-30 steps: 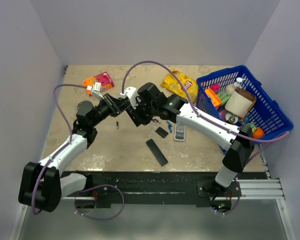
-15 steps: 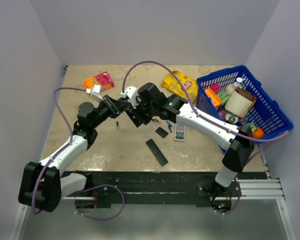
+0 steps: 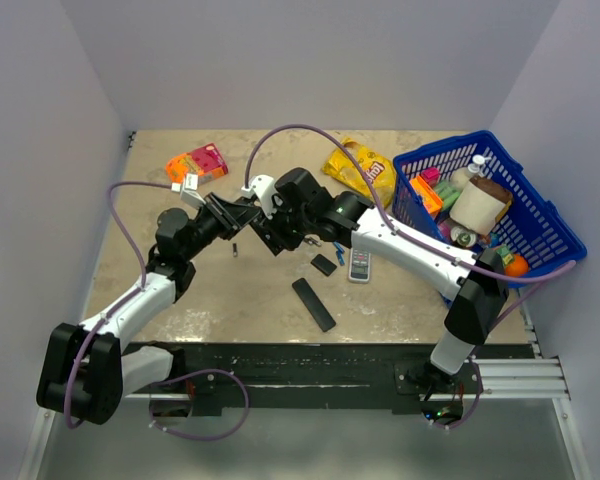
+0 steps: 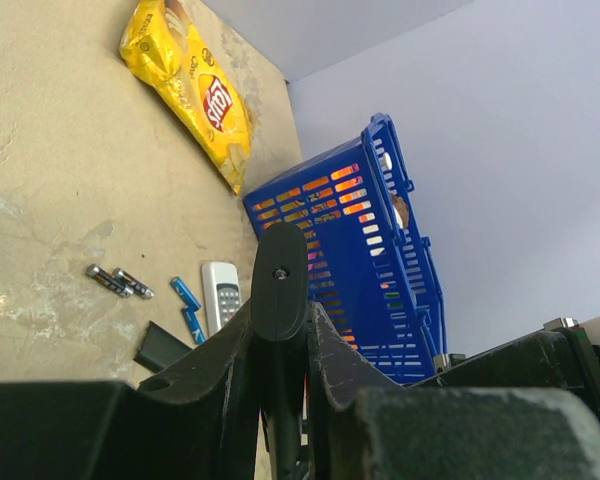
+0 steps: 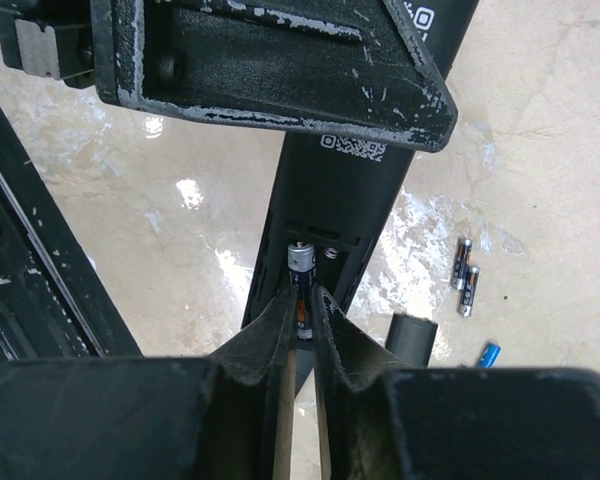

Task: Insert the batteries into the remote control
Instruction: Load the battery into the remote control.

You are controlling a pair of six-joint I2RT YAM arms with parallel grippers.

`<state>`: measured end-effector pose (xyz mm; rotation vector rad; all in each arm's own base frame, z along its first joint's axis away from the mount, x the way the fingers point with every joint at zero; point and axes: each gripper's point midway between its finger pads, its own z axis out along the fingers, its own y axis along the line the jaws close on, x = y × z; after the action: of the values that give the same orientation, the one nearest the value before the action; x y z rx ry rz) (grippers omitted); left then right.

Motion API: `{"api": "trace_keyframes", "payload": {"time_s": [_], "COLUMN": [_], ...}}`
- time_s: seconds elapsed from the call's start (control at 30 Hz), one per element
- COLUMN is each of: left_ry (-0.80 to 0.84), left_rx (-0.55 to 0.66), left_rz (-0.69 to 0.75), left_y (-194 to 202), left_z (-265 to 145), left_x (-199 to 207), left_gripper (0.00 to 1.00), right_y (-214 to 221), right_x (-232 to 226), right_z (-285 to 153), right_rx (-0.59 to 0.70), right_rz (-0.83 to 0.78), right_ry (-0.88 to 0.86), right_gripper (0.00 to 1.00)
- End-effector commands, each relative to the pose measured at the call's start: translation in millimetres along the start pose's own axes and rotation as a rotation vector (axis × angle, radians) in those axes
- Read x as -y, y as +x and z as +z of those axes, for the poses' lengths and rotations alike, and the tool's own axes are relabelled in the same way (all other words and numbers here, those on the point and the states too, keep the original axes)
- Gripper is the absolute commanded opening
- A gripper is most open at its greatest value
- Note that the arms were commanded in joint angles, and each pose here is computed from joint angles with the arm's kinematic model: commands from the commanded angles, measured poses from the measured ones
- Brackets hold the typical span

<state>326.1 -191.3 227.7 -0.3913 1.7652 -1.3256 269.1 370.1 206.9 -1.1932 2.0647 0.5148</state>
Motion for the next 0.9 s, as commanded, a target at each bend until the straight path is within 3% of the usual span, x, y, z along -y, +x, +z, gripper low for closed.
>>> {"api": "trace_keyframes", "payload": {"time_s": [0.0,0.6,0.87], "left_ry": [0.102,0.087,0.078], "left_rx": [0.026,0.031,0.03], "left_rz": [0.001,0.02,0.007], "left_y": [-7.4,-8.6,-9.0], "left_z": [-2.3,-5.9,-3.6], "left_x": [28.7,29.7,29.1], "left_gripper": [0.0,0.0,0.0], "right_y": [-12.8,-4.4,-6.0], "right_x": [0.6,23.7,6.8], "right_z": [-5.7,-4.2,12.0], "right_rx": [0.059,0.039,0.054], "right_rz": [0.019,0.005,0.004], "right_ry": [-0.003,0.131,0.056], "right_gripper": [0.16,0.19,0.27]}}
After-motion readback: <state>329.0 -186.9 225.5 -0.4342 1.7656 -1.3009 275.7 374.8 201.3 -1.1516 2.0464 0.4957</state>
